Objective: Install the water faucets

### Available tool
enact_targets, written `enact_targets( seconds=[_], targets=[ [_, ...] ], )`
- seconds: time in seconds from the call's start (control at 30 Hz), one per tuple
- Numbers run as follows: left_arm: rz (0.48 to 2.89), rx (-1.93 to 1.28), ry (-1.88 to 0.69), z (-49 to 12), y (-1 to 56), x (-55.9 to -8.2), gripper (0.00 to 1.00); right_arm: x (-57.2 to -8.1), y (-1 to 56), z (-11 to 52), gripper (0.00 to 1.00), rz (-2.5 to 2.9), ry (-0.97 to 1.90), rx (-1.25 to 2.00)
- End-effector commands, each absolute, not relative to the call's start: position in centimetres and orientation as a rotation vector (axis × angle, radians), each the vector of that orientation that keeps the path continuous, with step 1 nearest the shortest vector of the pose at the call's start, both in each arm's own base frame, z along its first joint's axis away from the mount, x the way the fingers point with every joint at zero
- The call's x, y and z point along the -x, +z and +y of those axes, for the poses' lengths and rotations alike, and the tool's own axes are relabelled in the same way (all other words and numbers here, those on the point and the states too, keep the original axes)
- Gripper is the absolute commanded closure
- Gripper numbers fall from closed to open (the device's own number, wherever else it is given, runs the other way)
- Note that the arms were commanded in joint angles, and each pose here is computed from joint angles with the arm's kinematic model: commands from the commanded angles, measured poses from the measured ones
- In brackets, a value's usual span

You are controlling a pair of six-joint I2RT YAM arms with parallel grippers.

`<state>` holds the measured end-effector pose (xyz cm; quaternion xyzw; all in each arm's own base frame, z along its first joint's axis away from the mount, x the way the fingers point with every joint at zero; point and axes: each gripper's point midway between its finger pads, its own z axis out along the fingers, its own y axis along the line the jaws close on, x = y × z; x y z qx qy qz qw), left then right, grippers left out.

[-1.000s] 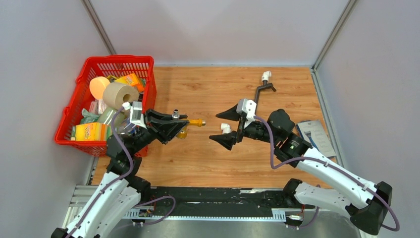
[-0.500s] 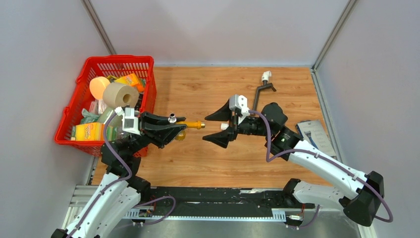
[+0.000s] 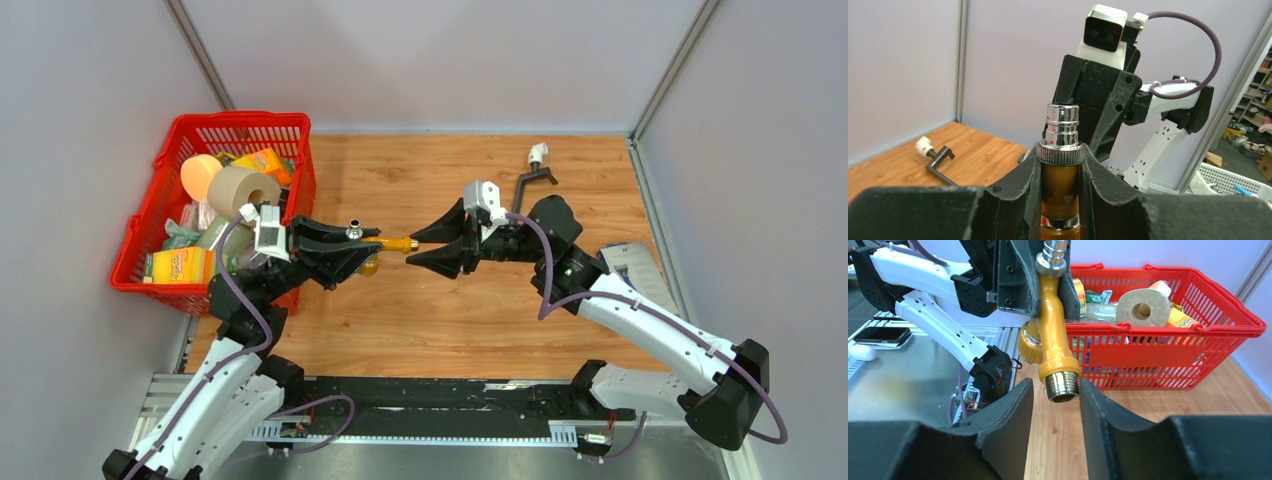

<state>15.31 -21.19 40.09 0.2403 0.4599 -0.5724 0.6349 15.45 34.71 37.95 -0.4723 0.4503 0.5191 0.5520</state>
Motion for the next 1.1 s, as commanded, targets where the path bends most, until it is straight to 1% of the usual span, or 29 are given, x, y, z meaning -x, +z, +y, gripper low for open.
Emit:
enact_targets(
  seconds=[0.0, 0.17, 0.27, 0.37, 0.4, 0.43, 0.47, 0.5, 0.53, 0.57, 0.6, 0.67, 0.8, 0.9, 1.07],
  targets=[
    [0.923, -0.606, -1.265, -20.8, 43.2, -14.0, 1.0, -15.2, 40.1, 34.2, 0.61, 0.973, 1.22, 1.143],
    [0.952, -0.617, -1.271, -21.2, 42.8, -14.5, 1.0, -14.9, 40.0, 33.8, 0.81, 0.94, 1.218, 1.179],
    [0.985, -0.624, -1.267, -21.4, 42.3, -14.9, 1.0, -14.9, 40.3, 33.6, 0.84, 0.91, 1.198, 1.196],
    [1.001, -0.637, -1.266, -21.5, 42.0, -14.9, 1.0, -15.1, 40.1, 33.5, 1.0, 0.917, 1.191, 1.198],
    [1.005, -0.636, -1.263, -21.5, 42.0, -15.0, 0.98, -15.2, 40.0, 33.5, 1.0, 0.922, 1.19, 1.197],
    [1.038, -0.627, -1.265, -21.6, 41.6, -15.3, 0.94, -15.4, 39.9, 33.5, 1.0, 0.928, 1.188, 1.196],
    [1.041, -0.624, -1.255, -21.5, 41.8, -15.4, 0.8, -15.6, 39.7, 33.5, 1.0, 0.939, 1.189, 1.193],
    [1.077, -0.618, -1.259, -21.6, 41.3, -15.6, 0.74, -15.6, 39.6, 33.4, 1.0, 0.942, 1.192, 1.197],
    [1.084, -0.627, -1.25, -21.6, 41.4, -15.6, 0.65, -15.6, 39.5, 33.4, 1.0, 0.946, 1.193, 1.198],
    [1.116, -0.624, -1.25, -21.7, 40.9, -15.9, 0.61, -15.7, 39.4, 33.4, 1.0, 0.949, 1.19, 1.195],
    [1.122, -0.637, -1.246, -21.8, 41.0, -15.8, 0.55, -15.7, 39.4, 33.4, 1.0, 0.95, 1.193, 1.195],
    [1.166, -0.654, -1.251, -22.0, 40.4, -16.0, 0.49, -15.7, 39.4, 33.3, 1.0, 0.951, 1.19, 1.193],
    [1.258, -0.685, -1.271, -22.6, 39.1, -16.3, 0.44, -15.8, 39.6, 33.3, 1.0, 0.952, 1.189, 1.186],
    [1.326, -0.694, -1.288, -22.9, 37.9, -16.7, 0.43, -15.8, 39.6, 33.3, 1.0, 0.957, 1.191, 1.181],
    [1.351, -0.736, -1.335, -23.4, 37.1, -16.2, 0.42, -15.8, 39.5, 33.5, 1.0, 0.956, 1.198, 1.191]
  ],
)
